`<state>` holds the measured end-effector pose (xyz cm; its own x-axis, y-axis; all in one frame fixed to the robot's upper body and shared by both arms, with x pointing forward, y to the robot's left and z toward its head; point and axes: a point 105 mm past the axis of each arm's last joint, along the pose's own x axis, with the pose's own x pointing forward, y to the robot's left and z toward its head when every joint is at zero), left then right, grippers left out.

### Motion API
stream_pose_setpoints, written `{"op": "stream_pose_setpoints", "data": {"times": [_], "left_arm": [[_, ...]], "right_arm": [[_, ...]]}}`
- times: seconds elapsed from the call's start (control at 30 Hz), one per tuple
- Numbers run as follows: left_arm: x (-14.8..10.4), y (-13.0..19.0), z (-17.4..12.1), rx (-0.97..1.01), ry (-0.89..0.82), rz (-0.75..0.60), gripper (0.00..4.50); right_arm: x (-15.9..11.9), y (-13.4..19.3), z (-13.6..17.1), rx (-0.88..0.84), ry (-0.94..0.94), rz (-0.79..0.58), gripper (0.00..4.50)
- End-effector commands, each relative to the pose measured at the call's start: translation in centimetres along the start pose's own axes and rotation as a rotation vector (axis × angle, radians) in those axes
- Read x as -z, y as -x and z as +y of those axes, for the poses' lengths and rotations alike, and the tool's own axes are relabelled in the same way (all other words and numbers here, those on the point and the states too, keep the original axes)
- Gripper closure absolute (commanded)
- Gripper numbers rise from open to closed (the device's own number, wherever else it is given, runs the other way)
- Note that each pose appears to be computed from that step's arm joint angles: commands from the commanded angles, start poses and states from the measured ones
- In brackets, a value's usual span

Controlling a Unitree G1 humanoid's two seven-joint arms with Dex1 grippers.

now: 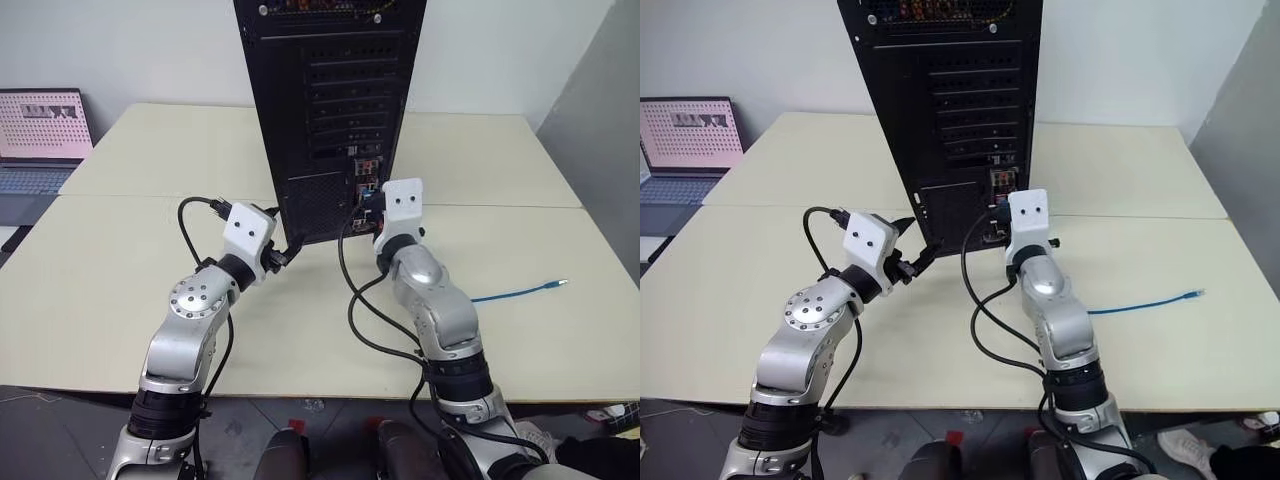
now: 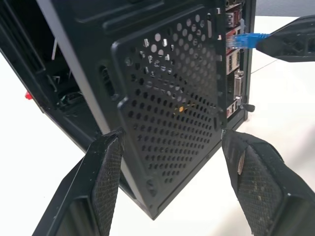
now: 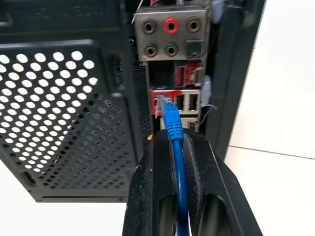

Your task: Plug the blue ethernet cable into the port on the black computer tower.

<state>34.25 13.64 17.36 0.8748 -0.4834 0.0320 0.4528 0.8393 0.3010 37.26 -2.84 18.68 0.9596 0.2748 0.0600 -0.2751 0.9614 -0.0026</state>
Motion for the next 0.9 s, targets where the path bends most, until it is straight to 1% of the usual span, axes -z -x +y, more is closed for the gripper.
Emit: {"op": "stream_pose_setpoints", "data": {"times": [0.03,0.1,0.23,0.37,0.6,0.77,0.9], "left_arm": [[-3.3,-0.1,-1.0,0.065,0.01,-0.078,1.2],[-3.7,-0.1,-1.1,0.079,0.025,-0.077,1.2],[-4.2,0.1,-0.9,0.095,0.0,-0.066,1.2],[-3.8,0.5,-0.3,0.086,-0.042,-0.044,1.2],[-3.2,0.8,0.7,0.043,-0.05,-0.025,1.2],[-3.0,0.9,0.7,0.033,-0.049,-0.024,1.2],[-2.9,0.9,0.7,0.028,-0.046,-0.022,1.2]], "right_arm": [[-2.5,-0.2,2.6,-0.072,0.012,-0.098,4.5],[-2.5,-0.2,3.0,-0.083,0.017,-0.101,4.5],[-2.7,-0.6,3.9,-0.114,0.022,-0.112,4.5],[-2.9,-0.9,4.9,-0.145,0.024,-0.121,4.5],[-3.5,-1.6,6.2,-0.177,0.03,-0.144,4.5],[-3.5,-1.9,6.6,-0.192,0.034,-0.145,4.5],[-3.0,-2.0,6.5,-0.213,0.036,-0.125,4.5]]}}
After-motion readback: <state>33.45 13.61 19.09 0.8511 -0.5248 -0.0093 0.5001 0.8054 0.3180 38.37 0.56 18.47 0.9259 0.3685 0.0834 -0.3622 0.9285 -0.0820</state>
